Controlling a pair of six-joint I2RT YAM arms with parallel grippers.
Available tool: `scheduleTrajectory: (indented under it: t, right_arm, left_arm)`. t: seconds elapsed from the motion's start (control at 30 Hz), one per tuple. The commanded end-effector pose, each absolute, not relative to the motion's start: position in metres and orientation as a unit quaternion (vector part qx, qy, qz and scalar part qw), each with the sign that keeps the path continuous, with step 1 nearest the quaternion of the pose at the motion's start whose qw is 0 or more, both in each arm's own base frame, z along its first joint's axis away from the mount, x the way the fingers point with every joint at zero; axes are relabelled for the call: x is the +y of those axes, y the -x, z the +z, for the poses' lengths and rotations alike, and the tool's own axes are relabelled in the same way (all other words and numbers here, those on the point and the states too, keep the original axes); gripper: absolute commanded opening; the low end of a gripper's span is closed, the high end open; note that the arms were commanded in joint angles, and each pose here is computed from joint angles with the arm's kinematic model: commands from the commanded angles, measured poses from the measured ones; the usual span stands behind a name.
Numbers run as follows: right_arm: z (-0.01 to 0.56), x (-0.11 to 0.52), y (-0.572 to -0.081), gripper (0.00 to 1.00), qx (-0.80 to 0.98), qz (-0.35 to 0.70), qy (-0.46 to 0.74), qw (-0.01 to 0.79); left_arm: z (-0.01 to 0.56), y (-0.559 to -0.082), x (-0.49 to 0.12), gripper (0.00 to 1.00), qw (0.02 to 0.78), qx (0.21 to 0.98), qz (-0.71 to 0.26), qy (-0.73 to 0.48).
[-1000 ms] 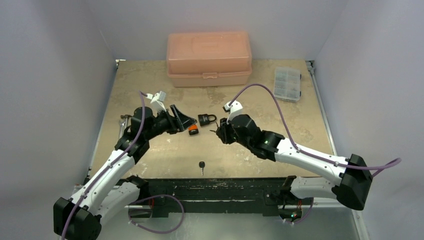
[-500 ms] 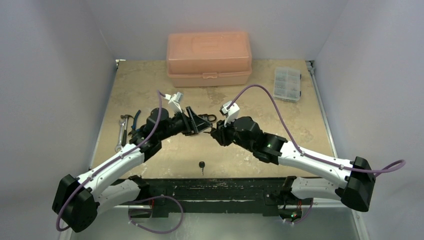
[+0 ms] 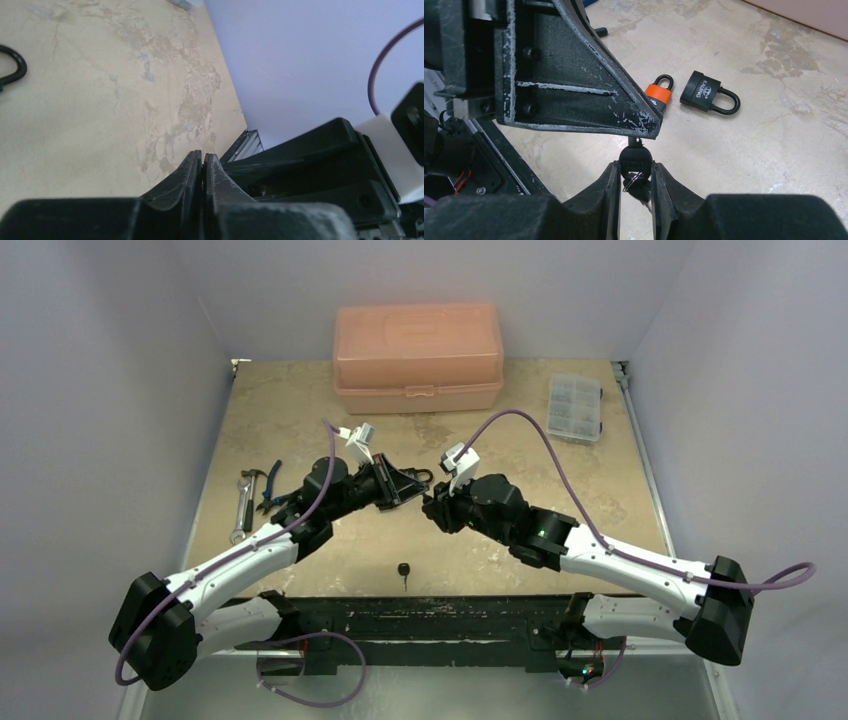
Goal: Unlock with the key
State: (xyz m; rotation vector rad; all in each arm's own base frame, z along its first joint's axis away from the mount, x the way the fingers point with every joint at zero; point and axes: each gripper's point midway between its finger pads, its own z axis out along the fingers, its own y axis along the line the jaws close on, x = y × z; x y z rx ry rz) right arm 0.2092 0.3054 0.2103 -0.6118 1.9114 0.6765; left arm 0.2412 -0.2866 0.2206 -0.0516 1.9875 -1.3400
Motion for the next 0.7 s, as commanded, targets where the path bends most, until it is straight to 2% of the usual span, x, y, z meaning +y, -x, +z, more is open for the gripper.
scheduleTrajectory:
  t: [0.0, 0.1, 0.13, 0.23, 0.27, 0.47, 0.67]
  right_arm:
    - [0.238, 0.312, -0.205, 0.11, 0.756, 0.309, 0.259, 0.515]
    - [0.239, 0.31, -0.204, 0.15, 0.756, 0.31, 0.257, 0.515]
    - [0.24, 0.309, -0.202, 0.24, 0.757, 0.312, 0.261, 0.512]
    - [0.24, 0.306, -0.199, 0.86, 0.76, 0.311, 0.261, 0.508]
    - [0.242, 0.304, -0.199, 0.97, 0.759, 0.312, 0.257, 0.51]
    - [0.251, 0.295, -0.197, 0.99, 0.747, 0.33, 0.226, 0.531]
    - [0.295, 0.301, -0.148, 0.99, 0.65, 0.452, 0.293, 0.536]
  left_arm:
    - [0.245, -0.249, -0.292, 0.0, 0.392, 0.739, -0.547, 0.026]
    - [0.252, -0.249, -0.29, 0.0, 0.402, 0.728, -0.554, 0.036]
    - [0.256, -0.25, -0.288, 0.0, 0.409, 0.724, -0.555, 0.039]
    - [0.267, -0.249, -0.279, 0.0, 0.433, 0.712, -0.55, 0.044]
    - [0.272, -0.248, -0.276, 0.0, 0.442, 0.707, -0.55, 0.042]
    - [0.3, -0.235, -0.262, 0.0, 0.491, 0.695, -0.525, -0.013]
    - [0.331, -0.208, -0.265, 0.0, 0.496, 0.672, -0.54, -0.098]
